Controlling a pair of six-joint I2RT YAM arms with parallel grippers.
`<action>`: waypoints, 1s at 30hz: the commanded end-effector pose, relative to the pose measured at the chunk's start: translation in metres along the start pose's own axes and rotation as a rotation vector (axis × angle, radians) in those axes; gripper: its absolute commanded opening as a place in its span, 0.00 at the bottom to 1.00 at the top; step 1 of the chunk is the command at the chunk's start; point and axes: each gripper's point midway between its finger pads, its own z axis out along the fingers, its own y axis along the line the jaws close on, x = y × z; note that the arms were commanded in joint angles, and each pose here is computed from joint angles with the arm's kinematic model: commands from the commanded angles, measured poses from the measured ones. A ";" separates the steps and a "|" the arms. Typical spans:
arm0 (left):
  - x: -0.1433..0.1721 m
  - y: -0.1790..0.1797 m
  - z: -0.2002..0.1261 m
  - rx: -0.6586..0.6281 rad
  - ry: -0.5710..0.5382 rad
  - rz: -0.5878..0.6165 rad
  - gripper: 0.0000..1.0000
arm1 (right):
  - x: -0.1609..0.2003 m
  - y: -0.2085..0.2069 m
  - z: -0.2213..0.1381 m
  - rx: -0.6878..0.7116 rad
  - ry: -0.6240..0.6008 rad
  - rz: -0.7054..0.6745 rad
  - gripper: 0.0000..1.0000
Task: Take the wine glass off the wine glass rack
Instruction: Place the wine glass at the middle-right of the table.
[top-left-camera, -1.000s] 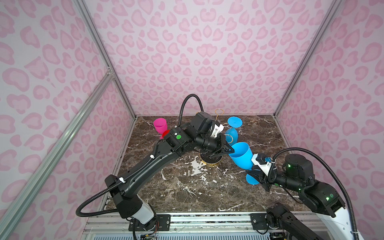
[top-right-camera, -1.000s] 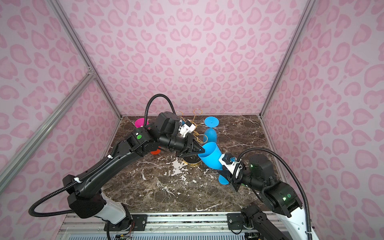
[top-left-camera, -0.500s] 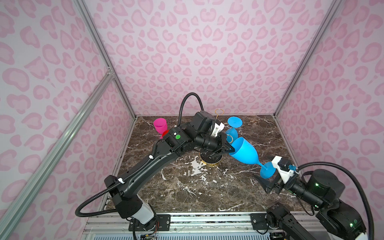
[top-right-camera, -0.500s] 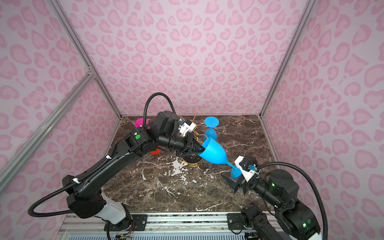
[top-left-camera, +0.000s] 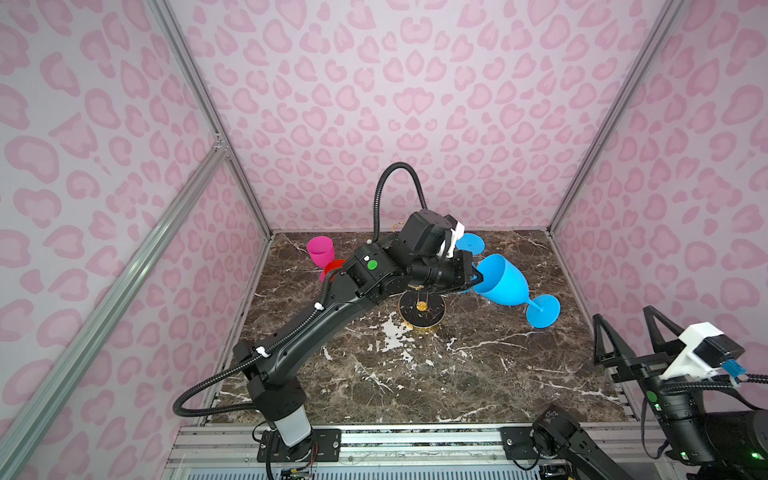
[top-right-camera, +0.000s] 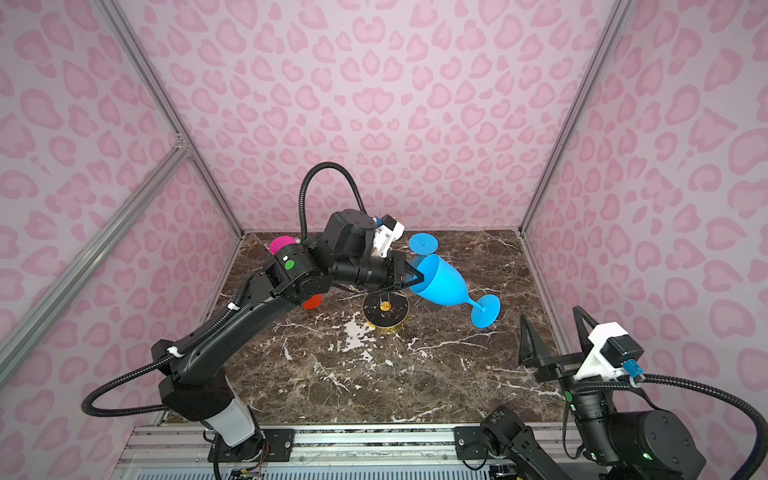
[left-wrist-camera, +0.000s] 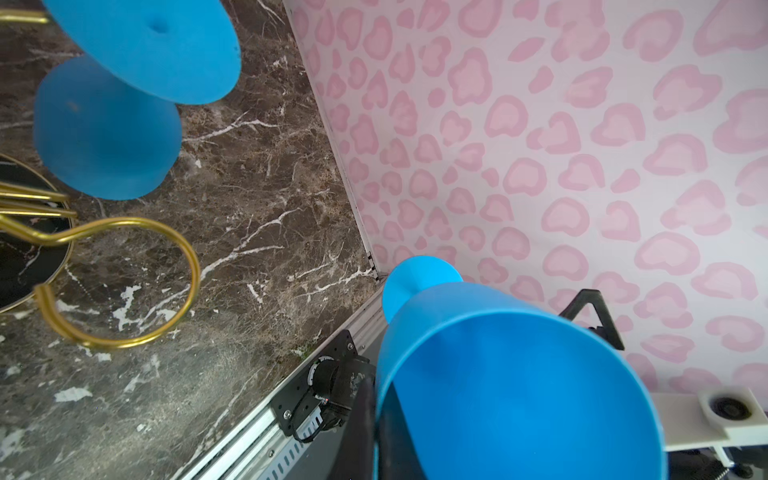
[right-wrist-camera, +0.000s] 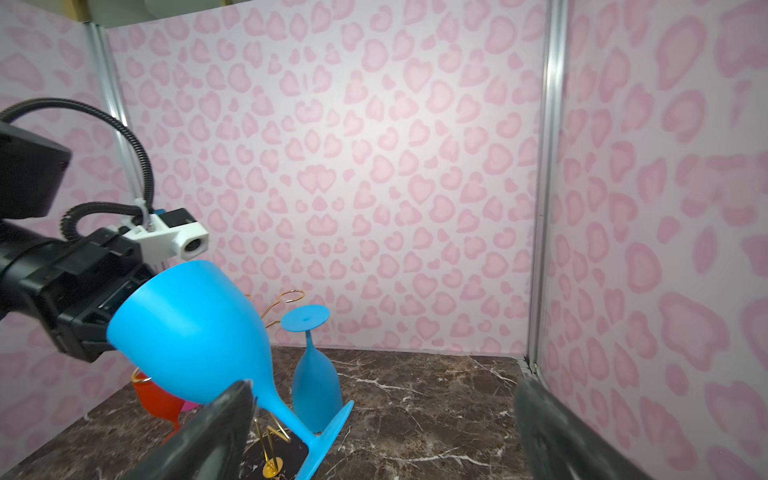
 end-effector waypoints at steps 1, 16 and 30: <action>-0.001 0.012 0.010 -0.134 -0.029 0.123 0.03 | -0.010 -0.043 -0.006 0.216 -0.061 0.112 0.99; 0.025 0.063 0.112 -0.462 -0.007 0.436 0.03 | -0.017 -0.056 0.007 0.266 -0.035 0.145 0.99; 0.054 0.151 0.163 -0.663 0.186 0.507 0.03 | -0.006 -0.053 0.014 0.213 -0.003 0.181 0.99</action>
